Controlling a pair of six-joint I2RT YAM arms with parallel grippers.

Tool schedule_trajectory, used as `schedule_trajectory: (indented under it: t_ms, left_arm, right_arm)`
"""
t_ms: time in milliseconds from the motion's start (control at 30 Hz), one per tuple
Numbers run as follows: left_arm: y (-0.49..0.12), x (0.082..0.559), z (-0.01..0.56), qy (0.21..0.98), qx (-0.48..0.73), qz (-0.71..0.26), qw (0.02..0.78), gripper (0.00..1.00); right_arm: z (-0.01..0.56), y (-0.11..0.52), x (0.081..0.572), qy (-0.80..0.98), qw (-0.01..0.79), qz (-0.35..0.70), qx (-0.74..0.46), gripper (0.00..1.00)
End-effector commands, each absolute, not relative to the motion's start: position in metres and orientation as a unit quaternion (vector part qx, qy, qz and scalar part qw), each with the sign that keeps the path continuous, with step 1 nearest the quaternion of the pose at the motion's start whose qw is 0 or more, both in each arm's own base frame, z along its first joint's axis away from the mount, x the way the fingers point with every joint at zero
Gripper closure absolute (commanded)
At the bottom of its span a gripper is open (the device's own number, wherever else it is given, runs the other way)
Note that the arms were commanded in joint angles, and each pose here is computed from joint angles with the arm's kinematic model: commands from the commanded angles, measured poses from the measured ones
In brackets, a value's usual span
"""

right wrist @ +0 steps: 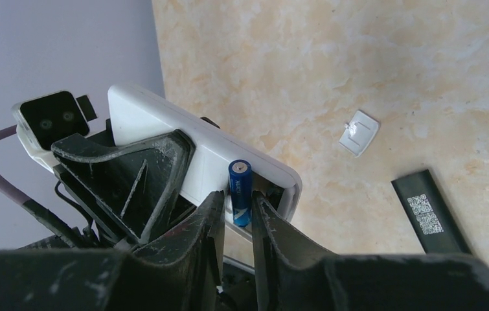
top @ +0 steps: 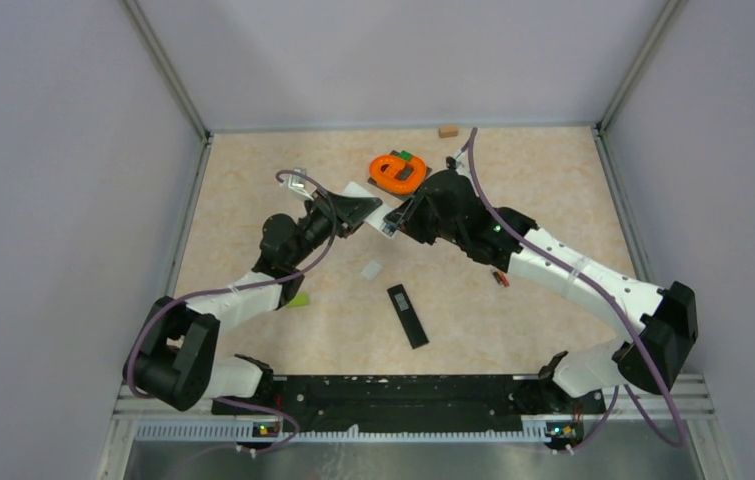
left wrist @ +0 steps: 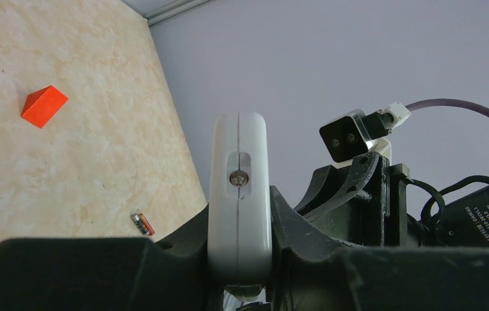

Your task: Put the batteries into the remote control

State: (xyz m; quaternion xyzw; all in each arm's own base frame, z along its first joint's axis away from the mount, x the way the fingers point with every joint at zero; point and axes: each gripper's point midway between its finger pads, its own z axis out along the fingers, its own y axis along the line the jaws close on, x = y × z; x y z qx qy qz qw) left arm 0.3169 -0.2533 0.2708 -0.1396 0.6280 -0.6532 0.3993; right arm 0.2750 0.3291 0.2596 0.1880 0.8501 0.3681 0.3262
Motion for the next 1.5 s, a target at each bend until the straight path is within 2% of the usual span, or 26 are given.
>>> schedule_trajectory:
  t_ms: [0,533,700,867,1000,1067,1267,1467]
  left_arm:
    - [-0.250,0.312,0.302,0.585,-0.116,-0.676,0.433,1.00]
    - [-0.248,0.321,0.305,0.587,-0.125,-0.664,0.446,1.00]
    - [-0.248,0.322,0.303,0.589,-0.122,-0.661,0.448,1.00]
    - [-0.249,0.320,0.305,0.590,-0.114,-0.663,0.445,1.00]
    - [-0.248,0.320,0.307,0.593,-0.109,-0.665,0.441,1.00]
    - [-0.250,0.318,0.311,0.592,-0.102,-0.670,0.436,1.00]
    - [-0.256,0.309,0.321,0.598,-0.086,-0.688,0.401,1.00]
    - [-0.261,0.300,0.331,0.612,-0.075,-0.700,0.360,1.00]
  right_arm:
    - [0.282,0.327,0.271,0.842,0.337,0.379,0.184,0.76]
    - [0.288,0.322,0.266,0.839,0.339,0.384,0.183,0.76]
    - [0.306,0.325,0.264,0.817,0.354,0.424,0.165,0.75]
    - [0.308,0.313,0.261,0.816,0.354,0.428,0.158,0.61]
    - [0.301,0.298,0.258,0.815,0.364,0.418,0.168,0.37]
    - [0.296,0.292,0.257,0.813,0.363,0.418,0.180,0.30]
    - [0.290,0.296,0.256,0.784,0.328,0.488,0.200,0.26]
    - [0.314,0.298,0.256,0.743,0.350,0.539,0.187,0.26]
